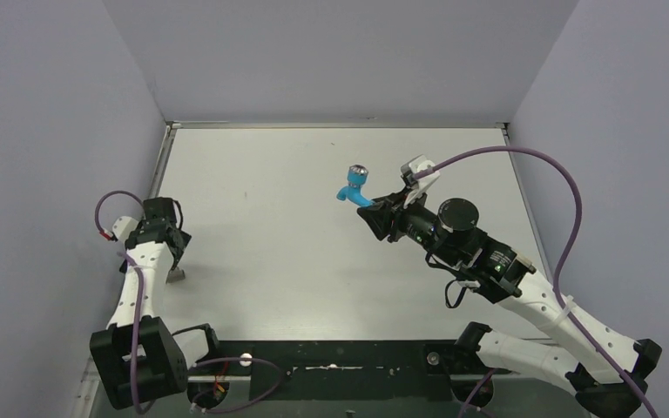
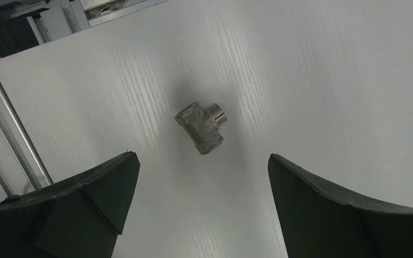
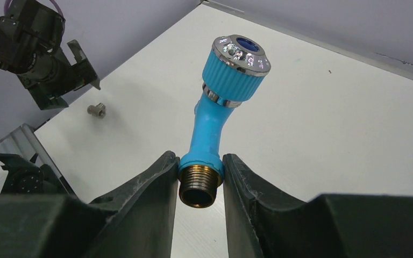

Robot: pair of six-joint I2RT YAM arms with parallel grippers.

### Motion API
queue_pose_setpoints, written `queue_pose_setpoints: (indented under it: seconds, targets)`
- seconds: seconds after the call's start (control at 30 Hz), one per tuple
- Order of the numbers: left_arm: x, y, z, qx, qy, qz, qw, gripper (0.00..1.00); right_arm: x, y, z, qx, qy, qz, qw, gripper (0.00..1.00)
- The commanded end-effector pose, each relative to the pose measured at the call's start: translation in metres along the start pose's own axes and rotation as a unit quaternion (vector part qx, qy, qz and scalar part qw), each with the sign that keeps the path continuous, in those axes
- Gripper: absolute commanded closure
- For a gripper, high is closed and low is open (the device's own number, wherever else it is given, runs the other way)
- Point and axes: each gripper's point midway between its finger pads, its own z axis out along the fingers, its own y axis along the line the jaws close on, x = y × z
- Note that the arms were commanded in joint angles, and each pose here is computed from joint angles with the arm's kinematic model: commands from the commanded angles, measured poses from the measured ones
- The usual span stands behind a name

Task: Install the water faucets
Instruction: Pick up the adaptor at the center of the board.

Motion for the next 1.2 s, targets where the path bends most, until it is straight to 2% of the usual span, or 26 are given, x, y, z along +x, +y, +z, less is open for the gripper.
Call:
queue_pose_setpoints:
  seconds: [0.0, 0.67, 0.8, 1.17]
  targets:
    - [-0.012, -0.012, 0.012, 0.019, -0.011, -0.050, 0.999, 0.07, -0.025, 0.007, -0.001, -0.015, -0.034, 0.016, 0.999, 1.00]
    - [0.018, -0.015, 0.076, -0.006, 0.045, -0.019, 0.999, 0.07, -0.019, 0.011, 0.004, -0.021, -0.020, 0.027, 0.999, 1.00]
    - [0.025, -0.018, 0.084, -0.006, 0.059, -0.019, 0.998, 0.13, -0.019, 0.010, 0.005, -0.020, -0.021, 0.028, 0.999, 1.00]
    - [0.038, -0.019, 0.090, -0.009, 0.078, -0.027, 0.997, 0.39, -0.019, 0.010, 0.004, -0.018, -0.024, 0.033, 0.999, 1.00]
